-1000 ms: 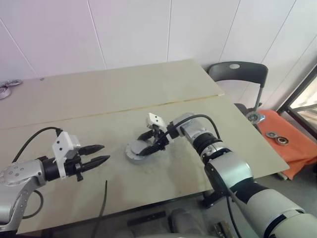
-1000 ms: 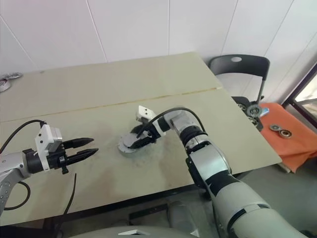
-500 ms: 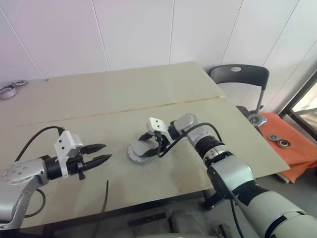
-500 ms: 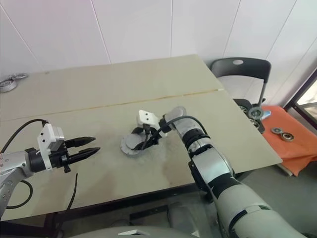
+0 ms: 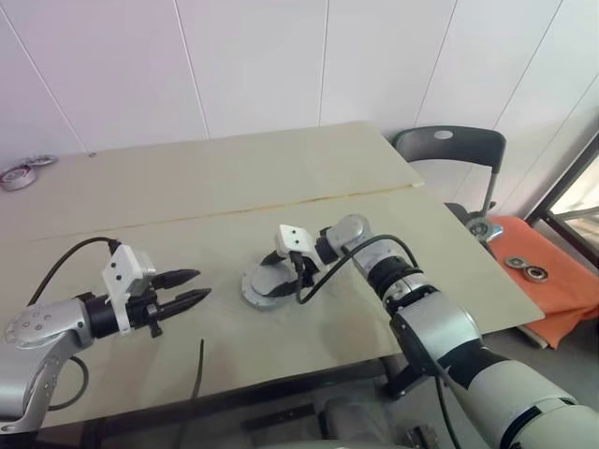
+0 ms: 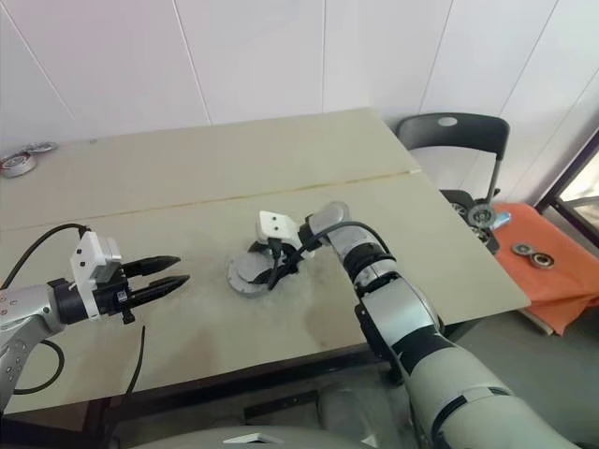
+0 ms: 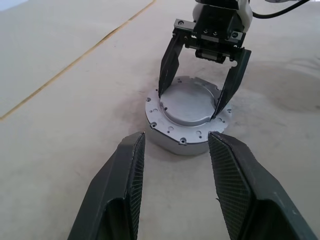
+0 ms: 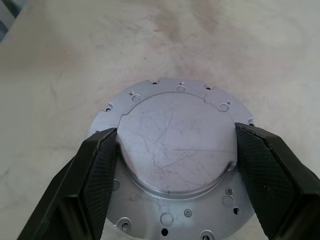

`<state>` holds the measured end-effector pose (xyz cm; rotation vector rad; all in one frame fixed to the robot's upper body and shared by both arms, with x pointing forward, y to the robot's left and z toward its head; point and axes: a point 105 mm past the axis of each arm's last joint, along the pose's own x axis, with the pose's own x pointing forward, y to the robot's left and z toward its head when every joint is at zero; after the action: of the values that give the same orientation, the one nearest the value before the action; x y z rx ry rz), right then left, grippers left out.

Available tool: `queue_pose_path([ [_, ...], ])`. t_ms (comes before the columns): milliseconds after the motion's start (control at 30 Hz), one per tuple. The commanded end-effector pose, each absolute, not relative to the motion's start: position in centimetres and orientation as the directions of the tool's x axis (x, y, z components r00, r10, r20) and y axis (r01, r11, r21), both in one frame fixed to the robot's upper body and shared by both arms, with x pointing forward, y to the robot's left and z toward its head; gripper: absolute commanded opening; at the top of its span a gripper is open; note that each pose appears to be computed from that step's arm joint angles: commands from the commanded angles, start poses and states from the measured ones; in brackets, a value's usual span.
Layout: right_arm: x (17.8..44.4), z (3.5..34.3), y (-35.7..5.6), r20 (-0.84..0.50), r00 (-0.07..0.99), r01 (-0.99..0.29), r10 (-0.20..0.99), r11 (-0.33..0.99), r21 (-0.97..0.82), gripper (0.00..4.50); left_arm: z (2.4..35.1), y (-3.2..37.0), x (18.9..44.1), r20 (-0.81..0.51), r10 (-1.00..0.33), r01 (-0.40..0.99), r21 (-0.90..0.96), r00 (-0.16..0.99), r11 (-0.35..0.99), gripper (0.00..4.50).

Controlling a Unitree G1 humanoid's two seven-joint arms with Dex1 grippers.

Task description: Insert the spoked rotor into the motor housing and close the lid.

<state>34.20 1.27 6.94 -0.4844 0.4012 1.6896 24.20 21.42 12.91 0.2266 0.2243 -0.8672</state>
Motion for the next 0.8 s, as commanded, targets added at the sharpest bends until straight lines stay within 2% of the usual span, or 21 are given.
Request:
queue_pose_path([
  [33, 33.1, 5.0, 1.3, -0.555, -0.196, -0.979, 0.809, -0.131, 0.156, 3.26, 13.9, 20.9, 24.3, -0.258, -0.737, 0.779, 0.138, 0.625, 0.612, 2.12],
  [133, 33.3, 4.3, 0.8, -0.591, -0.172, -0.984, 0.788, -0.105, 0.147, 3.26, 14.0, 20.9, 24.2, -0.258, -0.736, 0.778, 0.138, 0.626, 0.614, 2.12],
  [233, 33.2, 3.1, 0.0, -0.659, -0.145, -0.986, 0.738, -0.167, 0.031, 3.26, 14.0, 20.9, 24.2, -0.258, -0.735, 0.777, 0.137, 0.627, 0.614, 2.12],
  [367, 33.0, 3.4, 0.3, -0.628, -0.165, -0.983, 0.76, -0.177, 0.043, 3.26, 14.0, 21.0, 24.2, -0.259, -0.733, 0.775, 0.136, 0.629, 0.617, 2.12],
  [800, 33.0, 2.9, 0.1, -0.646, -0.15, -0.985, 0.748, -0.17, 0.032, 3.26, 13.7, 19.8, 26.0, -0.23, -0.726, 0.76, 0.124, 0.648, 0.638, 2.12],
])
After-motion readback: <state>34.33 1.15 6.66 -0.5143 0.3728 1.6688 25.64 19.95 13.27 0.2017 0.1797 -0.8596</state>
